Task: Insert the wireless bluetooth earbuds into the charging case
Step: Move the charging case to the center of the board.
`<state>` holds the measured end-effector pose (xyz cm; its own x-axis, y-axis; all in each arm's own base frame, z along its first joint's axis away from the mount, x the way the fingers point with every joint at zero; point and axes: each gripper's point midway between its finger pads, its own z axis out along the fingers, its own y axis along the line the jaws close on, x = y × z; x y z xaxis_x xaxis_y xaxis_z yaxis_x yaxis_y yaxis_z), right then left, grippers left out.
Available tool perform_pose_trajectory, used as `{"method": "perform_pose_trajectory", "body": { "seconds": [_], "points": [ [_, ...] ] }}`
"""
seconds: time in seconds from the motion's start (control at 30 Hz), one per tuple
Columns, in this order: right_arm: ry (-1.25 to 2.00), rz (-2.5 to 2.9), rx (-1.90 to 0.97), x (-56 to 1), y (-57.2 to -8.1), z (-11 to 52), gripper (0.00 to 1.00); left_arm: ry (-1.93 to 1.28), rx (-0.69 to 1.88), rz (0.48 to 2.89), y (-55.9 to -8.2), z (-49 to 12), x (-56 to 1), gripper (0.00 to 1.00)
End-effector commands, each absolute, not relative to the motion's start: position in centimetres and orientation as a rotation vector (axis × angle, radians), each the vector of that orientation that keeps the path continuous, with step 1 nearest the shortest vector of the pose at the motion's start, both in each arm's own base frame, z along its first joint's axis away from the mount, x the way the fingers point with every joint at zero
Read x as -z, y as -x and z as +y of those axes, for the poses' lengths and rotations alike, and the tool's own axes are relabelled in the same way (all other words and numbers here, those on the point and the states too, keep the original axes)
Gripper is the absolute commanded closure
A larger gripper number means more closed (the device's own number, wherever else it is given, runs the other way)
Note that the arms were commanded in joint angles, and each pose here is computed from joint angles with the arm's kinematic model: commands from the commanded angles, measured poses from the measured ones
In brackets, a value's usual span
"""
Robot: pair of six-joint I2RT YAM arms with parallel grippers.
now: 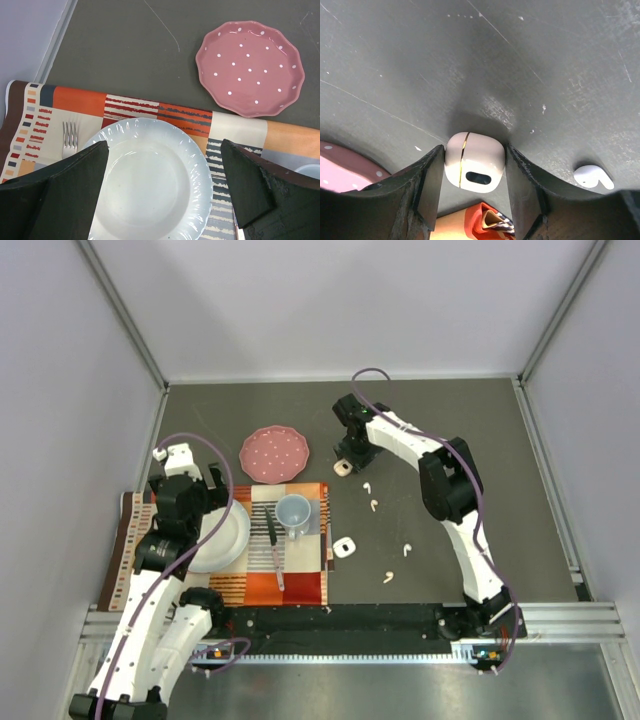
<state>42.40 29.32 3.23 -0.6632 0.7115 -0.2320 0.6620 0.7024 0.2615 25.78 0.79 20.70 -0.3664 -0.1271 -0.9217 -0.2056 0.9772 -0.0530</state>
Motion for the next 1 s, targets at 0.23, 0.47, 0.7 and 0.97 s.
{"method": "perform_pose_trajectory", "body": {
  "seconds": [0.23,0.47,0.7,0.97],
  "points": [
    [-1.157,2.566,-0.123,-2.2,-41.8,26.0,0.58,0.245,-0.086,1.91,-26.2,0.9,-22.5,0.01],
    [-1.259,2.475,-0.01,-3.0,-41.3,19.5,0.57,0.236,-0.088,1.911,-26.2,0.9,-22.5,0.01],
    [-1.341,2.453,0.132,-1.9,-39.1,13.5,0.57,0.232,-0.085,1.913,-26.2,0.8,-22.4,0.01],
    [-1.335,2.406,0.213,-2.7,-36.8,10.2,0.47,0.227,-0.079,1.922,-26.3,0.7,-22.3,0.01]
  ]
}}
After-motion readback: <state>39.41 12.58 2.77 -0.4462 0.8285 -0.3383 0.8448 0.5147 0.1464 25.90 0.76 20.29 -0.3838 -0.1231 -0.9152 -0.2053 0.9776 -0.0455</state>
